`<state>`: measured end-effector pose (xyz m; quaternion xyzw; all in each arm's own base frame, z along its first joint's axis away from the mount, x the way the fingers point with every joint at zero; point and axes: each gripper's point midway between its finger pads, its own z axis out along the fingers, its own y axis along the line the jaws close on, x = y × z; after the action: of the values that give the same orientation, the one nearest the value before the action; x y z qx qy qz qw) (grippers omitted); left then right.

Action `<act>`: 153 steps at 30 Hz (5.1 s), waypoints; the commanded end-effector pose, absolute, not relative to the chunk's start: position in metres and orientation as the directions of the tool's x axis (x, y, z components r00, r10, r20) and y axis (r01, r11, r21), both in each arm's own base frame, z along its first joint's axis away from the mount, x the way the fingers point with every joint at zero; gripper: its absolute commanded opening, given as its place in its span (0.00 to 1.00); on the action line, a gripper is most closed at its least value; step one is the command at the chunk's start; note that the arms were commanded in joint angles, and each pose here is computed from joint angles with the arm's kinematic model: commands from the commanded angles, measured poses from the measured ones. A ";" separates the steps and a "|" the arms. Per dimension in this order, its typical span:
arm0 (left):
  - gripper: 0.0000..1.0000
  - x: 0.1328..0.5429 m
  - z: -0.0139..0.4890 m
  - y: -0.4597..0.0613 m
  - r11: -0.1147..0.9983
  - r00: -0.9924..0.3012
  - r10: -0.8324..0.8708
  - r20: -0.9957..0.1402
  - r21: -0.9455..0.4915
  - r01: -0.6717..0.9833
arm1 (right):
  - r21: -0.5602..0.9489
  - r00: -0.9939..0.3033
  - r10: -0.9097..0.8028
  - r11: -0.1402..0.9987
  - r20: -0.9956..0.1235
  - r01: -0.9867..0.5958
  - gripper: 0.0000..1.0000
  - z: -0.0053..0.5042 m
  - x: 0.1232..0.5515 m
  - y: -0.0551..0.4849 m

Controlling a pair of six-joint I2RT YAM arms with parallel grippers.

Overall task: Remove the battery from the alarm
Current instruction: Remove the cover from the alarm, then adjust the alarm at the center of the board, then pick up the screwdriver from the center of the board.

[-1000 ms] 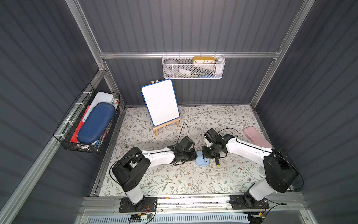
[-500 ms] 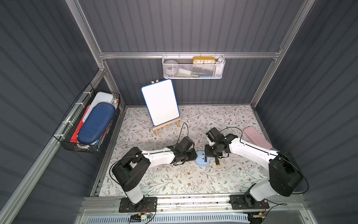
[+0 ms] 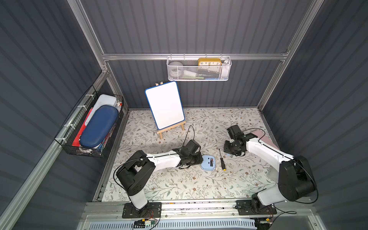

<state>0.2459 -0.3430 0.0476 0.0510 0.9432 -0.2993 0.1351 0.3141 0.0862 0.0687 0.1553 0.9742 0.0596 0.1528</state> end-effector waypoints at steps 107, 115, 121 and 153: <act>0.00 0.157 0.029 -0.312 0.803 -0.999 -0.040 -0.005 -0.595 -0.030 | 0.247 -0.999 -0.053 0.968 -0.006 -0.053 0.00 0.023 0.233 0.204; 0.00 0.183 0.030 -0.316 0.813 -0.992 -0.108 -0.059 -0.579 -0.054 | 0.264 -0.998 -0.063 0.963 0.003 -0.060 0.00 0.023 0.229 0.210; 0.00 0.211 0.030 -0.305 0.825 -0.983 -0.142 -0.114 -0.563 -0.054 | 0.268 -0.997 -0.077 0.961 0.014 -0.071 0.00 0.023 0.223 0.212; 0.00 0.282 0.048 -0.297 0.858 -0.950 -0.099 -0.295 -0.508 0.069 | 0.065 -0.994 -0.034 0.997 -0.101 -0.041 0.53 0.051 0.230 0.140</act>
<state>0.2825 -0.3134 0.0416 -0.0074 0.9475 -0.2838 0.1474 0.2371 0.1425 0.0672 -0.0036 0.9955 0.0473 0.0818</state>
